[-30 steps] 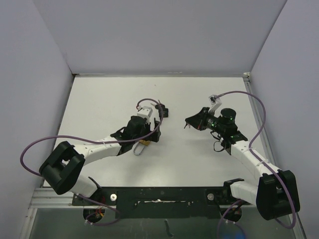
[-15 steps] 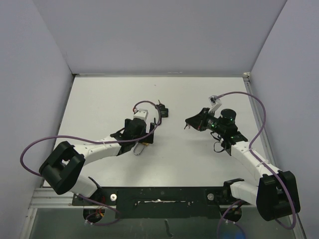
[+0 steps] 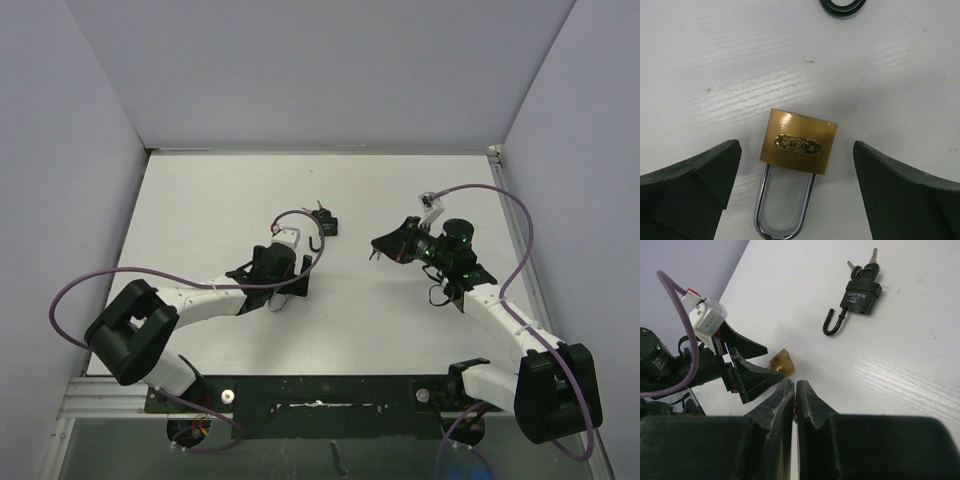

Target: Unlock with the key

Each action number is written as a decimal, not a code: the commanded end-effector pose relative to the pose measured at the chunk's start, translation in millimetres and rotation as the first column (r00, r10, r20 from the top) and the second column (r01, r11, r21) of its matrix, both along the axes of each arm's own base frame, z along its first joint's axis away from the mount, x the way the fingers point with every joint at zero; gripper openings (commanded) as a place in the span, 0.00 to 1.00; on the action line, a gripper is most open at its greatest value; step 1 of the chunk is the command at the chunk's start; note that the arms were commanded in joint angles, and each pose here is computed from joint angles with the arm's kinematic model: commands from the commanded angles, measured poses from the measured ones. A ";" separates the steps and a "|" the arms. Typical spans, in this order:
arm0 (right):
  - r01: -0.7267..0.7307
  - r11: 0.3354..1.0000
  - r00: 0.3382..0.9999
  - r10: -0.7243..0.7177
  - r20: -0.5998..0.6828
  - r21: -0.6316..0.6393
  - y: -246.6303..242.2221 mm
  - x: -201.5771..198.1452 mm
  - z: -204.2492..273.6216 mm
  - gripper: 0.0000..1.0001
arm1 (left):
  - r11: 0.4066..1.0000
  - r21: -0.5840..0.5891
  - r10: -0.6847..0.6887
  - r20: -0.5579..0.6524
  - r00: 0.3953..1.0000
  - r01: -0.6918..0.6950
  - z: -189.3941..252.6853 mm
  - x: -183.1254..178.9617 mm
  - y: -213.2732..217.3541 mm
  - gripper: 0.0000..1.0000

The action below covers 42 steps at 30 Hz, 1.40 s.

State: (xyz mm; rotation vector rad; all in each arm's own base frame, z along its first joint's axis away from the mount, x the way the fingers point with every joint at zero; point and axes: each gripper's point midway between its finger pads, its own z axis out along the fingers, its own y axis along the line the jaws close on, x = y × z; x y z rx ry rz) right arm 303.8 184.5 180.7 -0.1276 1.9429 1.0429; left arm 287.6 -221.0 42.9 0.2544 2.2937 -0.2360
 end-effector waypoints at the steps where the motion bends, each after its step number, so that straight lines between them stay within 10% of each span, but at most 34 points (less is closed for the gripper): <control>1: -0.010 1.000 0.997 0.009 0.071 0.013 0.6 4.8 17.5 0.00 | 1.000 -0.003 -0.014 -0.013 1.000 0.014 -7.1 0.6 -8.2 0.95; 34: -0.012 1.000 0.998 0.011 0.064 0.011 0.2 2.1 14.2 0.00 | 0.993 0.028 -0.112 -0.131 0.985 0.116 -49.6 -19.1 -17.6 0.59; 42: -0.009 1.000 0.998 0.009 0.060 0.010 -0.1 2.3 13.4 0.00 | 0.988 -0.004 -0.151 -0.110 0.982 0.151 -42.6 -15.2 -29.1 0.05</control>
